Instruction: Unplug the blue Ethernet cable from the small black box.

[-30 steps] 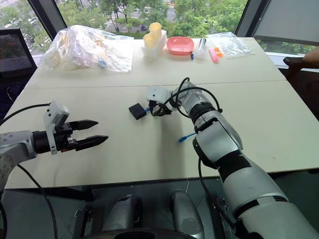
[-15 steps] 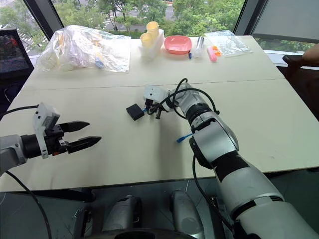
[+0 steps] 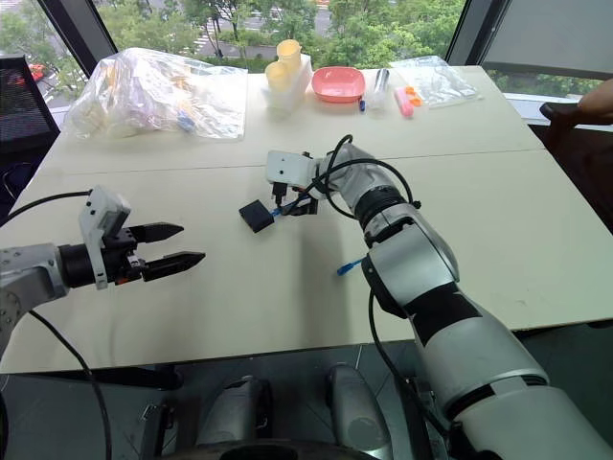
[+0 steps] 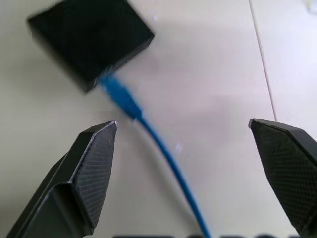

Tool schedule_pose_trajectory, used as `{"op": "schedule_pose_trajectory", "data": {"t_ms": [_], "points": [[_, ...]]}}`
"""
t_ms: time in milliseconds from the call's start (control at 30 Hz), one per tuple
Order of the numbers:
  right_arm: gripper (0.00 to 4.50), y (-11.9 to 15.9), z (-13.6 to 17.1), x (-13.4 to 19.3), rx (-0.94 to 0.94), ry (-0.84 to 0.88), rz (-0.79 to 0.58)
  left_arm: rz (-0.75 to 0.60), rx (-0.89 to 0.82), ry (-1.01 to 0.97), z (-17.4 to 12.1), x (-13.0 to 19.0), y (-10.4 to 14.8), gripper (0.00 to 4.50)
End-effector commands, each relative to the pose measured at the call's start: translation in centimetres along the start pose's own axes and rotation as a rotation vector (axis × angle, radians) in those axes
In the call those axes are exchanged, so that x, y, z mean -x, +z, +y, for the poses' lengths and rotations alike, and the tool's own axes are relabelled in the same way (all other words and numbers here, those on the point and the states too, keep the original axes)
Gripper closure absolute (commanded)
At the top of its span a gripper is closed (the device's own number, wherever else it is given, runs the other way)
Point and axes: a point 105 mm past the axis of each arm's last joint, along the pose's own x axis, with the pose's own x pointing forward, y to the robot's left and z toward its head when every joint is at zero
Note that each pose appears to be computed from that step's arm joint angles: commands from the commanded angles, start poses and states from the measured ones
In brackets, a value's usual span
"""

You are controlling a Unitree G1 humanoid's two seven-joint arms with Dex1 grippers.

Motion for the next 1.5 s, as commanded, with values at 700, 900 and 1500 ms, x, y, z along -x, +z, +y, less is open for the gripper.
{"op": "schedule_pose_trajectory", "data": {"t_ms": [700, 900, 1500], "points": [[0.05, -3.8, 5.5, -1.3, -0.070, 0.237, 0.057, -0.031, -0.029, 0.066, 0.7, 0.1, 0.7, 0.00], [0.05, -4.1, 4.3, -0.8, -0.108, 0.186, 0.058, -0.034, -0.039, 0.071, 1.0, -0.2, 0.7, 0.00], [3.87, -5.2, 8.1, -4.7, 0.269, 0.083, 0.200, -0.043, -0.037, 0.171, 1.3, 1.1, 0.3, 0.00]]}}
